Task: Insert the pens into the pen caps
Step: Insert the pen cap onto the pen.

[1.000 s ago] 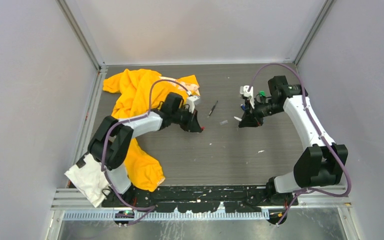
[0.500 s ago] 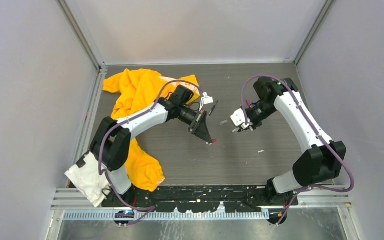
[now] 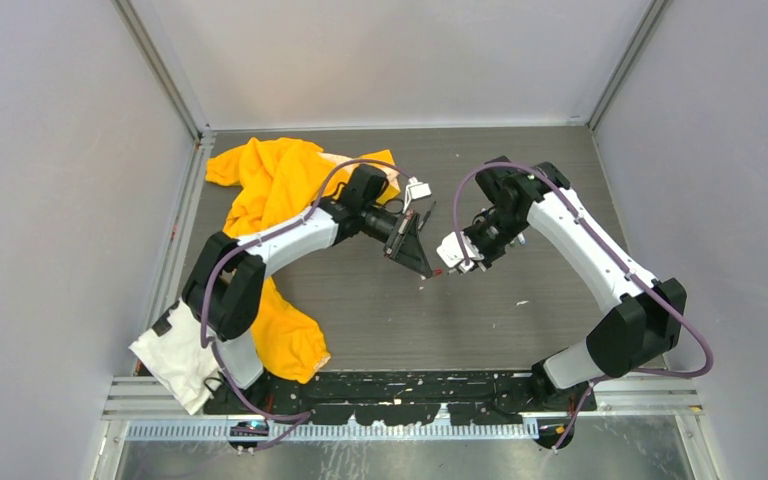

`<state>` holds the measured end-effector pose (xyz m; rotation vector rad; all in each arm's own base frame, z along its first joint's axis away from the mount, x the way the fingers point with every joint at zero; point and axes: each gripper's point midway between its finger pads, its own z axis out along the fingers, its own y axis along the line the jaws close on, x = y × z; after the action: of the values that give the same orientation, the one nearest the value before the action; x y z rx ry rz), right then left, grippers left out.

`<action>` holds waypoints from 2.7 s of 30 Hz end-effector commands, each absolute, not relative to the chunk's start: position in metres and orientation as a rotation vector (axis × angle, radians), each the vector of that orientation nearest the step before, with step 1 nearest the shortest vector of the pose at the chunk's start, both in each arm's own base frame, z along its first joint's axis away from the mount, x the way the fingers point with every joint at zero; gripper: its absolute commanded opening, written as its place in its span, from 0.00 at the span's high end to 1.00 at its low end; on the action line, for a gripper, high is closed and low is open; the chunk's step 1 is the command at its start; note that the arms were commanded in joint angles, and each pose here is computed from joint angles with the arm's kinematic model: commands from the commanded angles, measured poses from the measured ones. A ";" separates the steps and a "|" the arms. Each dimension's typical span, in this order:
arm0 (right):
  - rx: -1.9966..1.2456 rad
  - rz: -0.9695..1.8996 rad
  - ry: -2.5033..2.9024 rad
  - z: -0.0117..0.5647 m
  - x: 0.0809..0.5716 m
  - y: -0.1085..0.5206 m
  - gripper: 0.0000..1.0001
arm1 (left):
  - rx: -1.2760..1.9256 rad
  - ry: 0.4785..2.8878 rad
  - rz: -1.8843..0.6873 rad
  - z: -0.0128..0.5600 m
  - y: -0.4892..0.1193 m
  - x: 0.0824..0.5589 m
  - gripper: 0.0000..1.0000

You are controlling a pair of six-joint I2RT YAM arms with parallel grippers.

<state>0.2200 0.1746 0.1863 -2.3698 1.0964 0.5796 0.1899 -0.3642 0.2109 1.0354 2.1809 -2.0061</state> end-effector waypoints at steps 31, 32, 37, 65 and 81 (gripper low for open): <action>-2.255 0.395 1.330 0.201 0.242 0.168 0.99 | 0.796 2.080 -2.127 0.215 -0.371 0.208 0.99; -2.247 0.399 1.332 0.202 0.242 0.169 0.99 | 0.797 2.083 -2.127 0.216 -0.371 0.208 1.00; -2.225 0.398 1.335 0.206 0.246 0.174 0.99 | 0.795 2.101 -2.120 0.214 -0.370 0.208 0.99; -2.272 0.397 1.349 0.196 0.238 0.175 0.99 | 0.801 2.086 -2.114 0.217 -0.373 0.212 0.99; -2.293 0.418 1.325 0.195 0.233 0.182 0.99 | 0.788 2.084 -2.115 0.218 -0.375 0.216 0.99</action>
<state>0.2367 0.1760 0.1880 -2.3024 1.3508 0.4139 0.2057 -0.3713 0.2063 0.7698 2.1440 -2.1281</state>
